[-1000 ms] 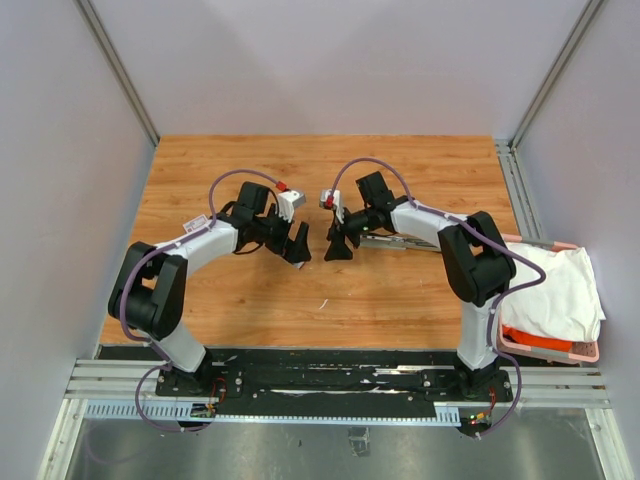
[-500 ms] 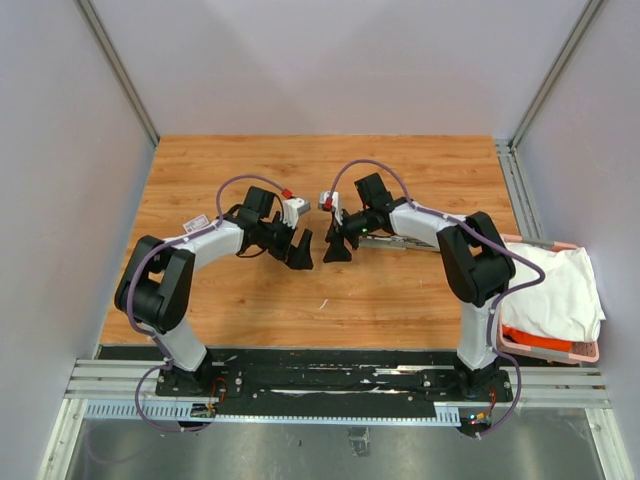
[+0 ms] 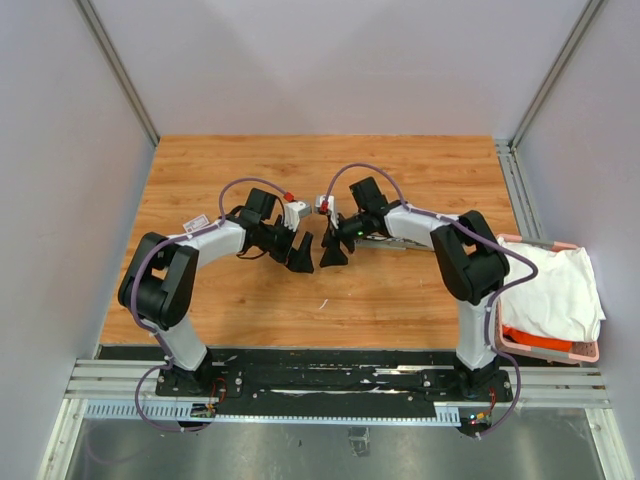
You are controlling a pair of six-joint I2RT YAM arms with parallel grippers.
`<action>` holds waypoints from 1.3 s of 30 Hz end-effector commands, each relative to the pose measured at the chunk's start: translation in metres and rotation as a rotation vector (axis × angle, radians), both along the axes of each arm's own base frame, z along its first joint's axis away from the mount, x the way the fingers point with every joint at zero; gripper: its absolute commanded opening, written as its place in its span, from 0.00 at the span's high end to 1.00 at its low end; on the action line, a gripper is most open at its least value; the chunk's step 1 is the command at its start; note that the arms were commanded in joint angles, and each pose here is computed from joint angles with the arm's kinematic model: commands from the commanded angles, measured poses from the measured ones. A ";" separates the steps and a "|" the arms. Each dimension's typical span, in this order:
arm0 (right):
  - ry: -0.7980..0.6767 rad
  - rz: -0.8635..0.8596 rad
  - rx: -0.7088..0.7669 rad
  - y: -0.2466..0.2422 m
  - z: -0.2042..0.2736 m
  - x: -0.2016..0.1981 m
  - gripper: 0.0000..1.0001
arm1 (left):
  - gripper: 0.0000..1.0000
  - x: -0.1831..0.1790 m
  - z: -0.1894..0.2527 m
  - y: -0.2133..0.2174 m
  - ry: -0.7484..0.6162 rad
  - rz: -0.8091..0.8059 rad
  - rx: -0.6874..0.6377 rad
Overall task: Unload the staples from the stapler
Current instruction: Adjust the stapler in the staple box.
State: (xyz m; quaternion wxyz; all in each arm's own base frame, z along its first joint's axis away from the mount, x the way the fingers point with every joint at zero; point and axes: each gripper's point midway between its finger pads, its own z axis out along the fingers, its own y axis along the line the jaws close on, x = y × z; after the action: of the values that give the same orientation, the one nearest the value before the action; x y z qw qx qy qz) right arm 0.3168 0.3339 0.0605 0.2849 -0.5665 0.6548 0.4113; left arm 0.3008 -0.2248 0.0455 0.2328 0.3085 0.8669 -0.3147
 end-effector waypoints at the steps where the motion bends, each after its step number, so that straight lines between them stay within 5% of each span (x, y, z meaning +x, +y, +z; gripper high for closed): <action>1: 0.129 -0.020 0.016 0.013 -0.016 -0.011 0.29 | 0.02 -0.007 0.005 -0.008 0.015 -0.033 -0.044; 10: 0.071 -0.158 -0.114 0.002 -0.052 0.007 0.27 | 0.02 -0.013 0.006 -0.011 0.037 -0.055 -0.072; 28: -0.106 -0.056 -0.224 -0.007 -0.084 -0.020 0.24 | 0.02 -0.020 0.007 -0.016 0.071 -0.066 -0.116; 39: 0.095 -0.311 -0.166 -0.015 -0.063 -0.010 0.23 | 0.02 -0.009 0.019 -0.012 0.068 -0.012 -0.183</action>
State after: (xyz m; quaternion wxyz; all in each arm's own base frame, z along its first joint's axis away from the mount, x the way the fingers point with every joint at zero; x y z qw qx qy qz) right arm 0.3374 0.3371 0.0237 0.3532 -0.5405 0.7004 0.3042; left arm 0.2860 -0.2341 0.0552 0.2102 0.2867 0.8495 -0.3899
